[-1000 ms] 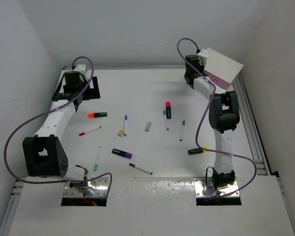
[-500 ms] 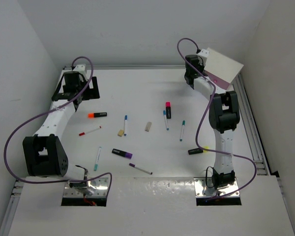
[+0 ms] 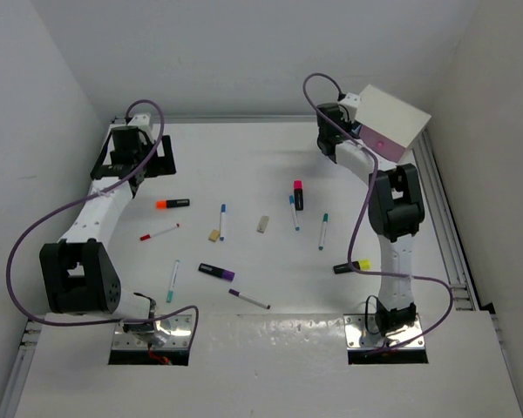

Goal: Sort the stationery into containers
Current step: Open the drawer in the storage box.

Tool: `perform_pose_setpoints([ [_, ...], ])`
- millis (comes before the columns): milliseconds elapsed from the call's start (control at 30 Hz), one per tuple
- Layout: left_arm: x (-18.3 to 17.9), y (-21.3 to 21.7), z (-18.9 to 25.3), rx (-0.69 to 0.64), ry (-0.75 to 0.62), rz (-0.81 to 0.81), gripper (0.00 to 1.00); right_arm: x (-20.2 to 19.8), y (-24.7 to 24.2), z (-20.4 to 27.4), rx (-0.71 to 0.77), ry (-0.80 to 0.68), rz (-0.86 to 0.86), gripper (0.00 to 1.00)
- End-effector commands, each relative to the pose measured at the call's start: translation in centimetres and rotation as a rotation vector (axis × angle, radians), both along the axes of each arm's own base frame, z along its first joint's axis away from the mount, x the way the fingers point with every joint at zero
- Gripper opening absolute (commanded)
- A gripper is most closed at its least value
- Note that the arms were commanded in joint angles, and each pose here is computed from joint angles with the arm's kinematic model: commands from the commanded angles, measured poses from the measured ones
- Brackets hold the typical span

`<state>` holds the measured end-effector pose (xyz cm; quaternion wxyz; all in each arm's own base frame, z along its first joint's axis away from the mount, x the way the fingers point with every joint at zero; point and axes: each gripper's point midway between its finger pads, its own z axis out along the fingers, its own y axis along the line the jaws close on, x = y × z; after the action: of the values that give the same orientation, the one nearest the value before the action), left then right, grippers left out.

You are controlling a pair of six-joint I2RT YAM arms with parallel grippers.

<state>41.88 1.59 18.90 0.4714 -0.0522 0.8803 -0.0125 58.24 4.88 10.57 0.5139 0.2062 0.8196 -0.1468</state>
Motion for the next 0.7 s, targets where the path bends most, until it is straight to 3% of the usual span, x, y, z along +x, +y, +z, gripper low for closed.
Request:
perform_pose_setpoints([
  [0, -0.1, 0.5, 3.0, 0.008, -0.09, 0.0, 1.0, -1.6, 2.8, 1.0, 0.043, 0.007, 0.041, 0.0],
  [667, -0.8, 0.6, 3.2, -0.006, -0.096, -0.006, 1.0, -7.3, 7.6, -1.6, 0.104, 0.156, 0.119, 0.02],
])
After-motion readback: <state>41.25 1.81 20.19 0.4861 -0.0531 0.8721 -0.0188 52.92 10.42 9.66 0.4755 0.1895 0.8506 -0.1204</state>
